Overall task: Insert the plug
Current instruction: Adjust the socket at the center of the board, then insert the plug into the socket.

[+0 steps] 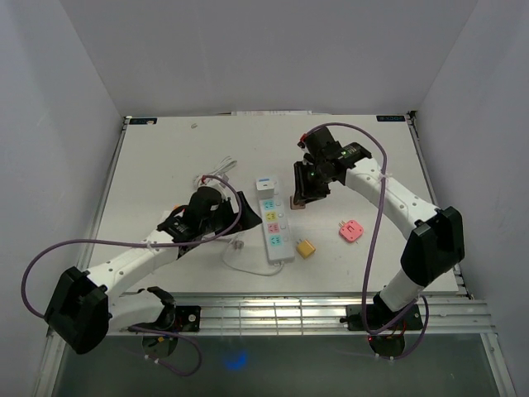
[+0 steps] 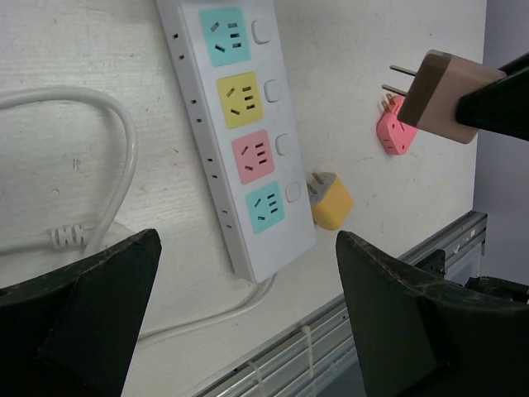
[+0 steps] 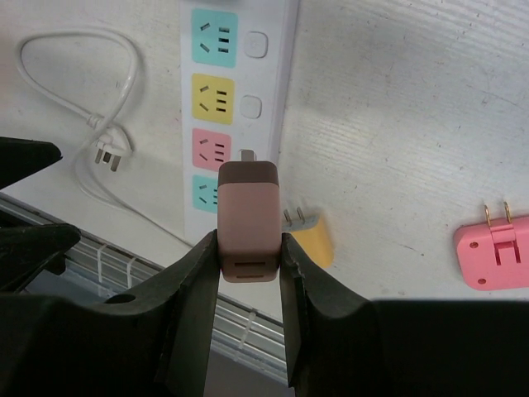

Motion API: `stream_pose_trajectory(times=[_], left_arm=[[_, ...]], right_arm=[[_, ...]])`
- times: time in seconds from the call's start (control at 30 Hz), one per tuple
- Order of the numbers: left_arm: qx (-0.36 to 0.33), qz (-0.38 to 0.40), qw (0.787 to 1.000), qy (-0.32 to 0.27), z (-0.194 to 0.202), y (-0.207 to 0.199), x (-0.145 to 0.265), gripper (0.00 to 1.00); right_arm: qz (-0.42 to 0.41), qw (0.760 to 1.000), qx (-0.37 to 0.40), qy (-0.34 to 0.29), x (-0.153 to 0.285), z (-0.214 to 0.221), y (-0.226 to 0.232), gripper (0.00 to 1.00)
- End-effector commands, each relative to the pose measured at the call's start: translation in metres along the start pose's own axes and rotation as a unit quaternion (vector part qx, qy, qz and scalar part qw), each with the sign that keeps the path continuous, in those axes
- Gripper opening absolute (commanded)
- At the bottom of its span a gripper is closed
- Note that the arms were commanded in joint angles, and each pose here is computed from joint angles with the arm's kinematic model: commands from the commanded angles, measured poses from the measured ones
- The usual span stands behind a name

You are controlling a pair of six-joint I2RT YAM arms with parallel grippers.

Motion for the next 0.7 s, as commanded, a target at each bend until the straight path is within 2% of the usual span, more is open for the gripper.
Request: stream_pose_trajectory(times=[0.0, 0.13, 0.37, 0.67], left_arm=[[-0.018, 0.030, 0.999, -0.008, -0.021, -0.007, 0.003, 0.98], [0.002, 0.035, 0.999, 0.000, -0.029, 0.003, -0.006, 0.98], [0.037, 0.014, 0.999, -0.022, -0.049, 0.027, -0.017, 0.97], [0.074, 0.006, 0.996, -0.042, -0.093, 0.054, -0.035, 0.95]], right_arm=[[-0.009, 1.000, 0.012, -0.008, 0.003, -0.011, 0.006, 0.08], [-0.023, 1.000, 0.014, 0.012, -0.008, -0.015, 0.012, 0.08], [-0.031, 0.999, 0.023, 0.029, -0.026, -0.028, 0.018, 0.08], [-0.030, 0.997, 0.027, 0.059, -0.055, -0.044, 0.026, 0.08]])
Point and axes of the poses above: each gripper's point midway between its finger pads, its own x axis back along the fingers, its own y axis along the line the jaws close on, z = x × y, the point moved 9 cm from there along x, back along the fingers, and after that the axes turned 10 degrees about -x, right-handed, at the moved point
